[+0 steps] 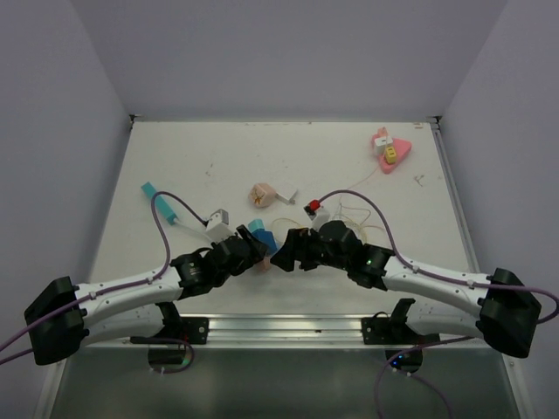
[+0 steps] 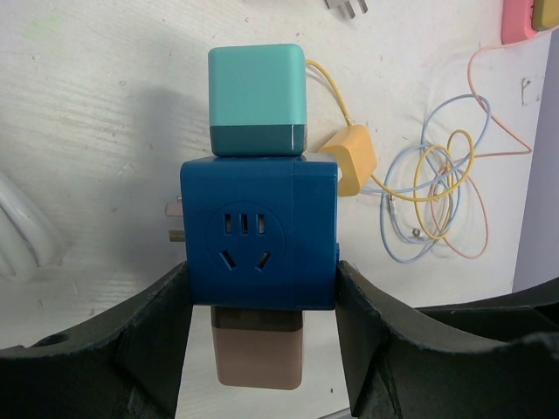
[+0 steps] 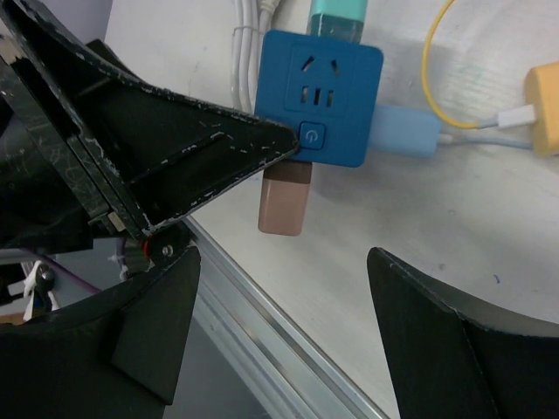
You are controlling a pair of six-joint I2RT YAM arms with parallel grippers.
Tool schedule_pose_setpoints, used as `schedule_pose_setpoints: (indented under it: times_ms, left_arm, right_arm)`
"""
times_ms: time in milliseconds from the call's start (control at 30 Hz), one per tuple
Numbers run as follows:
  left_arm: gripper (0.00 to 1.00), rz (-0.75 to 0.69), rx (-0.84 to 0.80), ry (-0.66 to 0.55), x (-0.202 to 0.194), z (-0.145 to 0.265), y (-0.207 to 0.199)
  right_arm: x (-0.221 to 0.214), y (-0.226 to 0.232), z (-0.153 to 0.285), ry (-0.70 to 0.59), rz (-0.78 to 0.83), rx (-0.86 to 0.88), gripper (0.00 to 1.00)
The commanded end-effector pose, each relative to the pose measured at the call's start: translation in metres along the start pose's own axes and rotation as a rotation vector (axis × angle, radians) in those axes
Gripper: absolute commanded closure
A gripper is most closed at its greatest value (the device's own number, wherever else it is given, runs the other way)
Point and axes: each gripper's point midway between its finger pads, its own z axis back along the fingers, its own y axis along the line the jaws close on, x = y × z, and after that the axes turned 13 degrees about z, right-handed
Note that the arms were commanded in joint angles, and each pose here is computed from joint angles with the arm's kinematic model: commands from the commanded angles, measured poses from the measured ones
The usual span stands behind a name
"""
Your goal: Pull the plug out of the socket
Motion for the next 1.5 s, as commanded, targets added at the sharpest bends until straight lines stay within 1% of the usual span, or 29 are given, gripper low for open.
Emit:
schedule_pose_setpoints:
  times_ms: [0, 67, 500, 700, 733, 767, 833, 867, 900, 967, 1000, 1133, 1200, 1233, 1300, 1367, 1467]
  left_arm:
    - [1.0, 0.051, -0.124, -0.052, 0.016, 0.009, -0.046]
    - [1.0, 0.059, -0.126, -0.049, 0.016, 0.009, -0.046]
    - [1.0, 0.1, -0.165, -0.041, 0.016, 0.018, -0.052]
    - [1.0, 0.115, -0.179, -0.048, 0.016, 0.019, -0.054]
    - [1.0, 0.118, -0.184, -0.05, 0.016, 0.02, -0.056]
    - [1.0, 0.119, -0.184, -0.05, 0.016, 0.02, -0.055]
    - [1.0, 0.123, -0.188, -0.059, 0.017, 0.02, -0.056]
    - [1.0, 0.125, -0.187, -0.067, 0.018, 0.019, -0.056]
    - [1.0, 0.128, -0.184, -0.077, 0.02, 0.019, -0.054]
    - [1.0, 0.149, -0.187, -0.117, 0.028, 0.019, -0.055]
    - [1.0, 0.16, -0.187, -0.156, 0.035, 0.018, -0.053]
    - [1.0, 0.159, -0.201, -0.257, 0.053, 0.017, -0.056]
    - [1.0, 0.149, -0.173, -0.317, 0.062, 0.014, -0.053]
    - [1.0, 0.15, -0.167, -0.335, 0.064, 0.013, -0.052]
    - [1.0, 0.144, -0.164, -0.367, 0.069, 0.012, -0.051]
    - [1.0, 0.133, -0.166, -0.402, 0.076, 0.014, -0.051]
    - [1.0, 0.152, -0.19, -0.443, 0.086, 0.014, -0.06]
  right_arm:
    - [0.014, 0.02, -0.012, -0.062, -0.003, 0.047, 0.2]
    - [0.007, 0.026, -0.018, -0.049, -0.002, 0.061, 0.22]
    - [-0.006, 0.019, -0.05, -0.103, 0.013, 0.018, 0.31]
    - [-0.012, 0.022, -0.062, -0.109, 0.014, 0.024, 0.4]
    - [-0.013, 0.022, -0.064, -0.106, 0.02, 0.021, 0.44]
    - [-0.016, 0.022, -0.065, -0.104, 0.02, 0.019, 0.52]
    - [-0.018, 0.023, -0.066, -0.105, 0.018, 0.023, 0.64]
    - [-0.021, 0.022, -0.065, -0.099, 0.02, 0.021, 0.77]
    - [-0.021, 0.023, -0.064, -0.099, 0.017, 0.022, 0.83]
    - [-0.026, 0.022, -0.062, -0.088, 0.013, 0.019, 0.94]
    - [-0.028, 0.022, -0.06, -0.084, 0.006, 0.018, 1.0]
    - [-0.037, 0.019, -0.054, -0.066, -0.017, 0.01, 1.0]
    - [-0.041, 0.008, -0.048, -0.066, -0.008, -0.029, 1.0]
    - [-0.037, 0.009, -0.044, -0.078, -0.001, -0.026, 1.0]
    - [-0.043, 0.006, -0.04, -0.045, 0.012, -0.036, 1.0]
    - [-0.05, 0.005, -0.037, -0.033, -0.011, -0.024, 1.0]
    - [-0.065, 0.005, -0.034, 0.003, -0.051, 0.004, 1.0]
